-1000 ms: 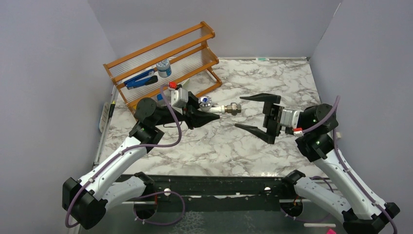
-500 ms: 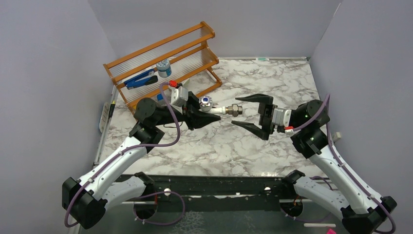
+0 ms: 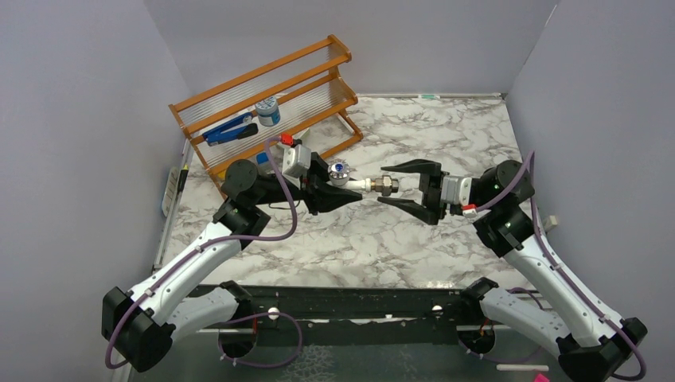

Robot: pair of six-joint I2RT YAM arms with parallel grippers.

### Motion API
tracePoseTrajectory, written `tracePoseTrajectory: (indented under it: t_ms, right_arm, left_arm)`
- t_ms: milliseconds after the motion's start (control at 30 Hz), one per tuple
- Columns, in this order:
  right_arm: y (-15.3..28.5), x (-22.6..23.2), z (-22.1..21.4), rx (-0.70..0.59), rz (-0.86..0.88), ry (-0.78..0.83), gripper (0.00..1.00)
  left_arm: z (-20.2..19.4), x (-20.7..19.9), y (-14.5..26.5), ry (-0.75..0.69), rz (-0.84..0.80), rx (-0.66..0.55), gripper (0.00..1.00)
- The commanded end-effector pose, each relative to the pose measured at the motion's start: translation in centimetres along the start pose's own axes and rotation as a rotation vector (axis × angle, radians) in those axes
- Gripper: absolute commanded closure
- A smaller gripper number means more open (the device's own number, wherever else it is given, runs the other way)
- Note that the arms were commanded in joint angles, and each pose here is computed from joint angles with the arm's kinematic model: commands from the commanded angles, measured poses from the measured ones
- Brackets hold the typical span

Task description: Install the water faucets

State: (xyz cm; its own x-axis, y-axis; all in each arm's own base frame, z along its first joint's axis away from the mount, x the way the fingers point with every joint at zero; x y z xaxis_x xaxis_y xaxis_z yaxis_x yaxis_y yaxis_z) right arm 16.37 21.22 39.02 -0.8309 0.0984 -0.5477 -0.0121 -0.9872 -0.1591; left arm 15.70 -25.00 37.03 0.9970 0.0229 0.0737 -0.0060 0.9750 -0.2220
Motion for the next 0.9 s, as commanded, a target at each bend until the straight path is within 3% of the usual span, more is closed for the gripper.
tracePoseTrajectory:
  t_ms: [0,400,667,867]
  right_arm:
    - [-0.12,0.38,0.71,-0.010,0.049,-0.003,0.42]
    - [-0.02,0.50,0.88,-0.008,0.039,-0.042,0.70]
    - [-0.22,0.45,0.45,0.025,0.002,-0.263,0.97]
    - [-0.19,0.87,0.31,0.030,-0.025,-0.419,0.99]
  left_arm:
    - [3.40,-0.61,-0.46,-0.130,-0.045,-0.082,1.00]
    - [3.03,-0.63,-0.50,-0.130,-0.050,-0.076,1.00]
    - [2.89,-0.69,-0.32,-0.259,-0.074,-0.076,1.00]
    - [3.19,-0.84,-0.04,-0.396,-0.090,-0.085,1.00]
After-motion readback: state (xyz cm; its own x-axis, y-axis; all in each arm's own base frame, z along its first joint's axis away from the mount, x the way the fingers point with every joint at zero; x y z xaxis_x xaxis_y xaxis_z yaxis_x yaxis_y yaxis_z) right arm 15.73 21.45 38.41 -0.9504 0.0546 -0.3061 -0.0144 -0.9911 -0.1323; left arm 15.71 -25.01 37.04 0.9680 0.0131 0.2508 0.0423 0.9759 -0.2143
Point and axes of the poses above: each gripper's point midway between its finger pads, its own y axis back along the fingers, its own x axis along the line the jaws close on, z = x × y, the point moved 5 cm from there along y, back along the fingers, and after that the axes turned 7 degrees about -y, right-handed, at the moved point
